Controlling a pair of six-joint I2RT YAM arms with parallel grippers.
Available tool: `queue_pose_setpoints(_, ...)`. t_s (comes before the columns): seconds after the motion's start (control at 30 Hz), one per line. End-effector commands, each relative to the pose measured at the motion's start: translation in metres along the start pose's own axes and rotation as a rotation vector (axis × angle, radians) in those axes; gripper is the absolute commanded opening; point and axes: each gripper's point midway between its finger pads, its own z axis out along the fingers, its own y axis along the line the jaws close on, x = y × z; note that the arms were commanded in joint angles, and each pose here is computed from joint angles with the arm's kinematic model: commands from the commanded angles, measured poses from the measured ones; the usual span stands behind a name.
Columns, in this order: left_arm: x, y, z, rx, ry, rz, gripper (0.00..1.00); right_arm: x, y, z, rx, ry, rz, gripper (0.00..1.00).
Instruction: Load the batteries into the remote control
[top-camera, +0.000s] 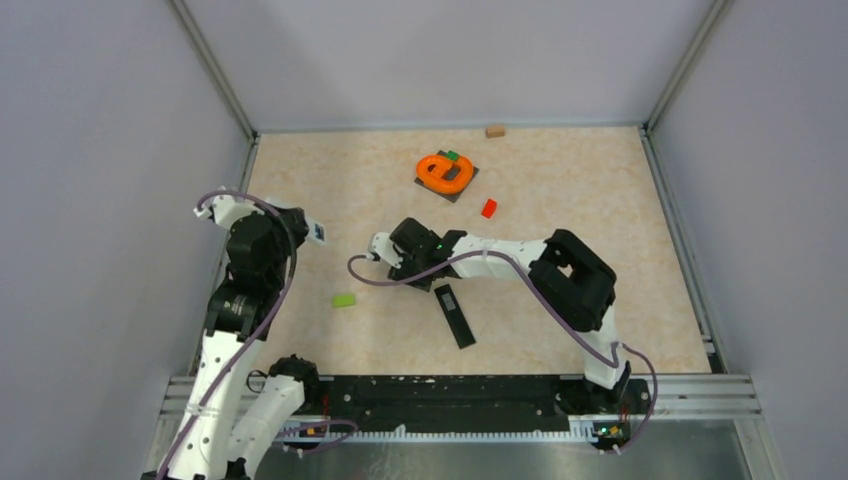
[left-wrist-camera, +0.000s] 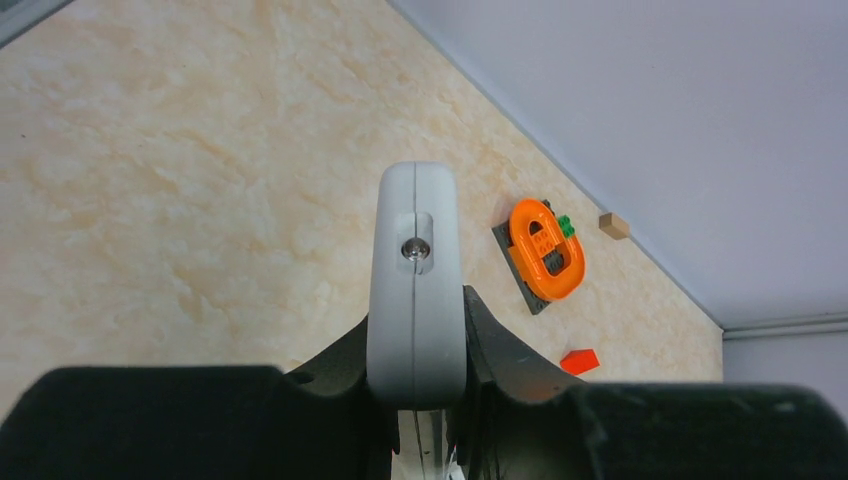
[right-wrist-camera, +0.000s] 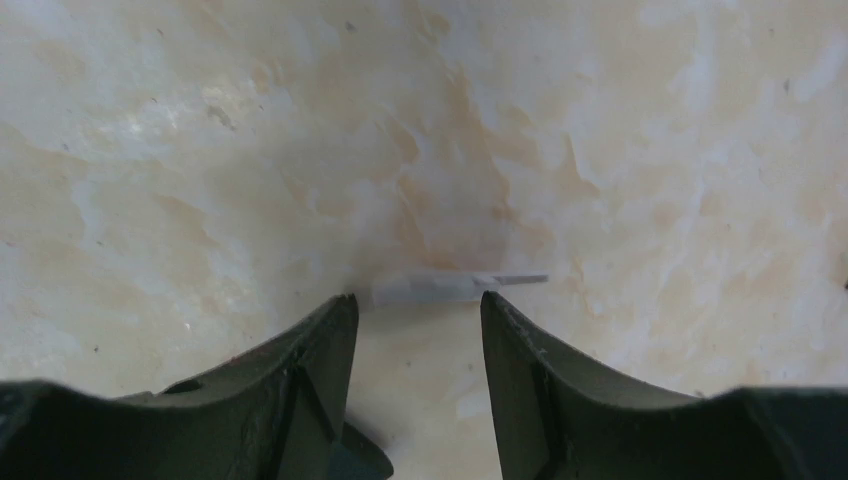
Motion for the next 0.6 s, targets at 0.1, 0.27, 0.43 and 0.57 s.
queue_pose_setpoints(0.1, -0.019, -0.006, -0.001, 0.006, -0.036, 0.006, 0.0, -0.006, 0.005, 0.006, -0.088, 0.04, -0.158, 0.52)
queue_pose_setpoints(0.27, -0.014, -0.006, 0.004, 0.011, -0.016, 0.003, 0.0, 0.002, 0.005, 0.017, -0.116, 0.082, -0.162, 0.49)
queue_pose_setpoints(0.43, -0.012, -0.007, 0.007, 0.017, -0.006, 0.004, 0.0, 0.004, -0.002, 0.019, -0.121, 0.102, -0.124, 0.27)
queue_pose_setpoints(0.57, -0.011, -0.007, 0.009, 0.018, -0.002, 0.0, 0.0, -0.005, -0.011, 0.018, -0.094, 0.088, -0.05, 0.14)
